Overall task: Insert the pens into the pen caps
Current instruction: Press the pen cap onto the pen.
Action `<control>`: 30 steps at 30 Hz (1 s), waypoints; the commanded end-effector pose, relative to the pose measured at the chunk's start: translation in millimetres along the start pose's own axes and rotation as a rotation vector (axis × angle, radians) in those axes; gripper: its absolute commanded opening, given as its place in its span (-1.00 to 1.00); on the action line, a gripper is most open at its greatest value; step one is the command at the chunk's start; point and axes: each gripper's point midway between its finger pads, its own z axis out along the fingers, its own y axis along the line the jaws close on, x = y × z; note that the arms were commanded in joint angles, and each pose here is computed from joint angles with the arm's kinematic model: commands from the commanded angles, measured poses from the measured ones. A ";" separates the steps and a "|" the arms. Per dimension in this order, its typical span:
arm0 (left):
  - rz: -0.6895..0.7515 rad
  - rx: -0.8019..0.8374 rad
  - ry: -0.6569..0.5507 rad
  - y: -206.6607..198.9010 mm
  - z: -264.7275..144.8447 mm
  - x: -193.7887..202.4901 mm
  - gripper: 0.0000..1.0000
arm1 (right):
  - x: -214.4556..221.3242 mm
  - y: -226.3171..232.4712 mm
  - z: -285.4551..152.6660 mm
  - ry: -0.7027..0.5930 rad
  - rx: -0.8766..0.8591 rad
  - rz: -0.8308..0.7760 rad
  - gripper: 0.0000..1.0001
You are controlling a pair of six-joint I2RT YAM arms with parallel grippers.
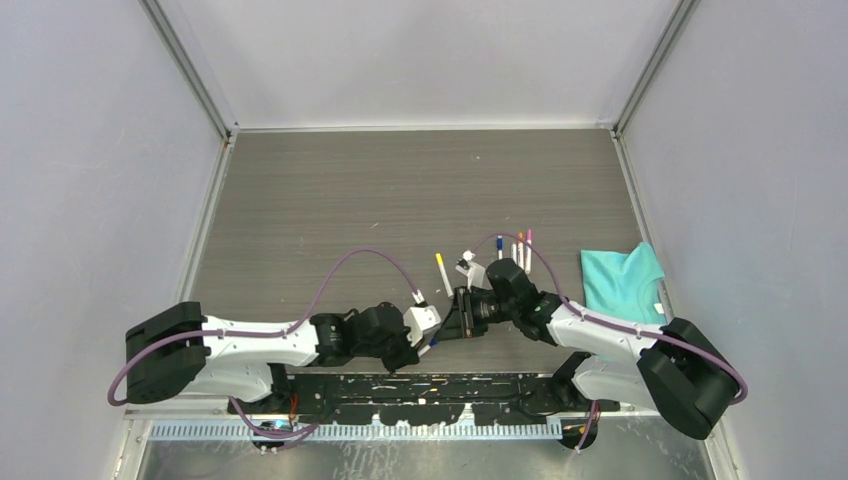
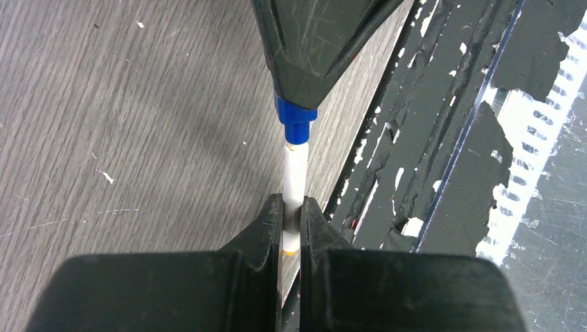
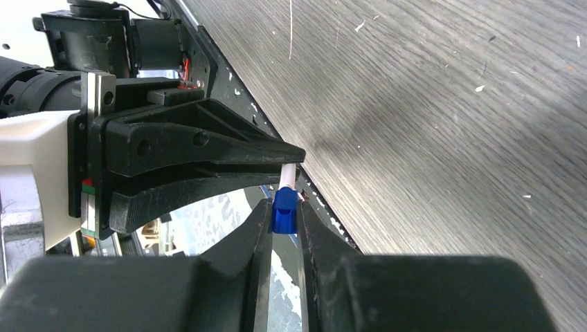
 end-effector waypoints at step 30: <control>0.022 -0.044 -0.523 15.8 -10.4 -168.3 -1.00 | 89.9 -0.7 -4.0 0.354 -0.021 0.132 -0.98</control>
